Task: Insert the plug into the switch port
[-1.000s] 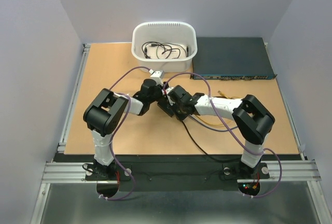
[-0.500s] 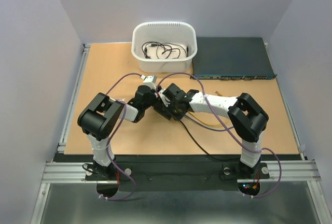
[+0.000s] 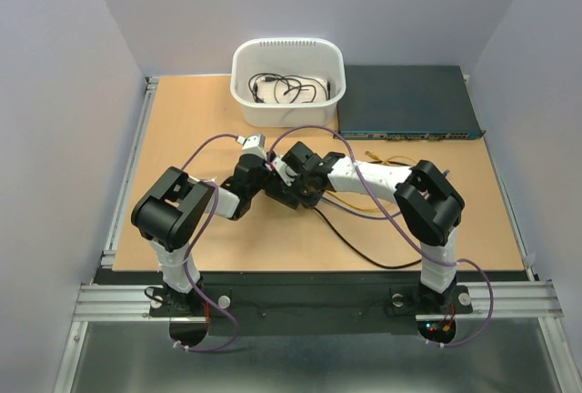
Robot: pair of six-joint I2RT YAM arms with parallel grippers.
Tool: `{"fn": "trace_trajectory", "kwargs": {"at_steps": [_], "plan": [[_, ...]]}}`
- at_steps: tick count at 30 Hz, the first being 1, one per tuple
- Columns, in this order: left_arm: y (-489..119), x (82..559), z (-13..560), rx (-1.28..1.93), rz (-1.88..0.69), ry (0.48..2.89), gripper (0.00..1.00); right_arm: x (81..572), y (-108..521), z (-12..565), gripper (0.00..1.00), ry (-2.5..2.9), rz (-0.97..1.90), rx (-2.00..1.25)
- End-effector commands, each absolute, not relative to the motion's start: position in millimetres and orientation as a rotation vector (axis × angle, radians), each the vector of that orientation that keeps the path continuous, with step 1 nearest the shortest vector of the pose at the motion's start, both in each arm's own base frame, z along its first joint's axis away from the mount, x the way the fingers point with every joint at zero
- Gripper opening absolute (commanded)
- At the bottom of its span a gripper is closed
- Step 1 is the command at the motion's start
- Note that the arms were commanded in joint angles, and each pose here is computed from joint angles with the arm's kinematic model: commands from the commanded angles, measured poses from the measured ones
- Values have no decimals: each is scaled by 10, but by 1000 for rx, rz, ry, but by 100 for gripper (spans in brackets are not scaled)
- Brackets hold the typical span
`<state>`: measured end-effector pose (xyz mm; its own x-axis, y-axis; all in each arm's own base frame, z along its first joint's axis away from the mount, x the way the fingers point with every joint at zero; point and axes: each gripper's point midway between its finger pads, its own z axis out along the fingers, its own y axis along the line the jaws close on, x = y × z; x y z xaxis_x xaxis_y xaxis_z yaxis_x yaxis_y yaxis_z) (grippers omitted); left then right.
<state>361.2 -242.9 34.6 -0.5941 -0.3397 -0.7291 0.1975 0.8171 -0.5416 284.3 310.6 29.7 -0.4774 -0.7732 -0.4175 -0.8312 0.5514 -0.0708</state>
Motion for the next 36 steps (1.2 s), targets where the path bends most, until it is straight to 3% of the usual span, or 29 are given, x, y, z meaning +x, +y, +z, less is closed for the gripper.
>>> {"fn": "trace_trajectory", "kwargs": {"at_steps": [1, 19, 36], "plan": [[-2903, 2626, -33, 213, -930, 2337, 54, 3449, 3680, 702, 1, 2063, 263, -1264], [-3091, 2435, 68, 196, -1096, 2322, 54, 3567, 4358, 1056, 0, 1856, 426, -1365], [-3122, 2341, 185, 219, -1156, 2292, 54, 3473, 4264, 821, 0, 1804, 459, -1258]]}}
